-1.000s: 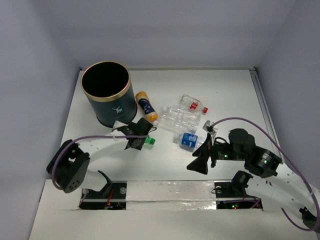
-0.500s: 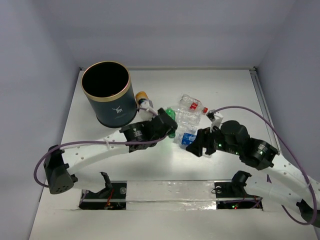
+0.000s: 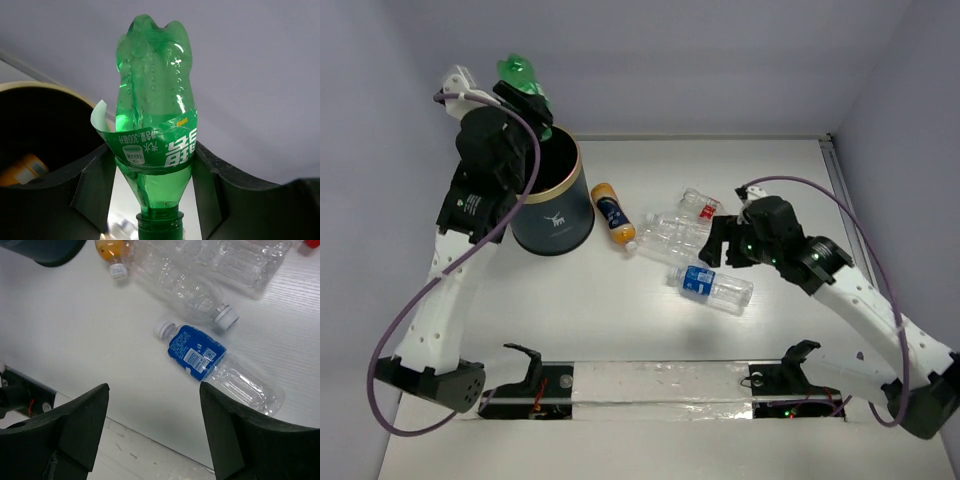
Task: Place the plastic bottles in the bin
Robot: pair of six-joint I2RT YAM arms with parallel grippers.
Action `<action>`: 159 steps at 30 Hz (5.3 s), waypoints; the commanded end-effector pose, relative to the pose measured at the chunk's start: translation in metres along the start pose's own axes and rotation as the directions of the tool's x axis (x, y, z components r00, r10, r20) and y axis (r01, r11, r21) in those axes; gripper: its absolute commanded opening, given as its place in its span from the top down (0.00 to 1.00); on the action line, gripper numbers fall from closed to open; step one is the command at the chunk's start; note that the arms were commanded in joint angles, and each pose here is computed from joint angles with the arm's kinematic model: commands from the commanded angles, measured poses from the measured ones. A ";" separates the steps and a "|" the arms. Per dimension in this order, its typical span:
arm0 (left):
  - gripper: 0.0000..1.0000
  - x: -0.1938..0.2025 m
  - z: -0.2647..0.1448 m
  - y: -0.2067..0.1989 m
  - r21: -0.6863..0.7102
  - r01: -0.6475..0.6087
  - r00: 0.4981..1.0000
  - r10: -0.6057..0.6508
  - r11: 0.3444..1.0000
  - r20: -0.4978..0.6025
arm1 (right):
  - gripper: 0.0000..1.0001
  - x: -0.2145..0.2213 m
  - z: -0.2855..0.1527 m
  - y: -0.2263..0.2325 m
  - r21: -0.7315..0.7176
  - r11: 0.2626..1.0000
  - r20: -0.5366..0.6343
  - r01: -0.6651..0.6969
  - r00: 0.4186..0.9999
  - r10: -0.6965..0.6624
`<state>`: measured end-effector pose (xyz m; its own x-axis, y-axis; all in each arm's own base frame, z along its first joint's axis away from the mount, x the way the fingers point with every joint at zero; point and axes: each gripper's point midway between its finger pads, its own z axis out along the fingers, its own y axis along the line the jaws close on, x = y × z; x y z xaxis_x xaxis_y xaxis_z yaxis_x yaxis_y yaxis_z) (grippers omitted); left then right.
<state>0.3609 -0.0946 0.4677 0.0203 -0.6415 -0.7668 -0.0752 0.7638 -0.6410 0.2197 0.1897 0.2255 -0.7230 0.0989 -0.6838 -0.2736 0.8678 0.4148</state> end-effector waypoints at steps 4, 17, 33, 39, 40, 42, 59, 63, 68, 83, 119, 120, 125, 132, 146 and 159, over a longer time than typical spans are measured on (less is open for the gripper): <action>0.57 0.000 0.060 0.049 -0.029 -0.178 0.983 0.176 0.984 -0.062 | 0.19 -0.043 0.014 0.039 -0.128 0.988 0.038 0.090 0.996 -0.086; 0.24 0.036 0.079 0.124 -0.168 -0.287 0.951 0.260 0.943 -0.166 | 0.69 -0.117 0.098 0.094 -0.217 0.964 0.033 0.155 0.988 -0.151; 0.55 0.094 -0.028 0.022 0.253 -0.201 0.905 0.279 0.946 -0.322 | 0.08 0.017 0.042 -0.002 0.018 0.997 -0.211 0.078 0.975 -0.072; 0.97 0.173 -0.068 0.023 0.335 -0.110 0.832 0.271 0.936 -0.484 | 0.00 0.056 0.050 -0.021 0.045 0.990 -0.393 0.136 0.913 -0.108; 1.00 0.188 -0.068 0.036 0.315 -0.112 0.814 0.269 0.942 -0.516 | 0.00 0.068 0.054 -0.031 0.074 0.984 -0.459 0.160 0.882 -0.109; 1.00 0.200 -0.072 0.041 0.319 -0.107 0.797 0.273 0.942 -0.539 | 0.00 0.077 0.060 -0.046 0.095 0.969 -0.507 0.226 0.849 -0.149; 0.12 0.285 -0.046 0.112 0.113 -0.227 0.711 0.244 0.967 -0.660 | 0.00 0.109 0.098 -0.036 -0.045 0.980 -0.633 0.193 0.754 -0.177; 0.11 0.303 -0.031 0.125 0.050 -0.268 0.701 0.230 0.962 -0.675 | 0.00 0.118 0.099 -0.037 -0.048 0.985 -0.629 0.167 0.761 -0.160; 0.09 0.313 -0.010 0.134 -0.029 -0.316 0.726 0.222 0.948 -0.651 | 0.00 0.133 0.104 -0.045 -0.013 0.990 -0.629 0.138 0.769 -0.115; 0.04 0.351 0.034 0.144 -0.176 -0.416 0.743 0.222 0.892 -0.631 | 0.27 0.158 0.086 -0.025 -0.104 0.991 -0.588 0.081 0.799 -0.127; 0.65 0.215 -0.033 0.029 0.030 -0.188 0.885 0.182 0.982 -0.428 | 0.44 -0.150 -0.123 0.136 -0.339 0.915 0.333 0.219 0.937 -0.101; 0.65 0.191 -0.044 0.024 0.043 -0.152 0.904 0.157 0.987 -0.398 | 0.44 -0.160 -0.124 0.142 -0.342 0.911 0.359 0.231 0.928 -0.101; 0.67 0.118 -0.079 0.019 0.060 -0.054 0.952 0.069 0.997 -0.298 | 0.43 -0.227 -0.114 0.188 -0.379 0.873 0.462 0.306 0.880 -0.108; 0.67 0.011 -0.109 0.021 0.005 -0.062 0.993 0.062 0.998 -0.105 | 0.43 -0.265 -0.044 0.264 -0.637 0.719 0.422 0.278 0.906 0.024; 0.67 -0.091 -0.136 0.027 -0.092 -0.120 0.986 0.130 0.988 0.108 | 0.37 -0.281 0.095 0.343 -0.811 0.564 0.367 0.157 0.886 0.282; 0.69 -0.068 -0.075 0.020 -0.083 -0.194 0.974 0.202 0.978 0.099 | 0.05 -0.243 0.153 0.318 -0.710 0.685 0.336 0.163 0.933 0.127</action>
<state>0.2623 -0.0327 0.5034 0.1000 -0.4623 -0.8810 -0.2271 0.8515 -0.4726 0.4151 0.5295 0.3975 -0.5724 0.3489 -0.7420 -0.6987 0.2660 0.6641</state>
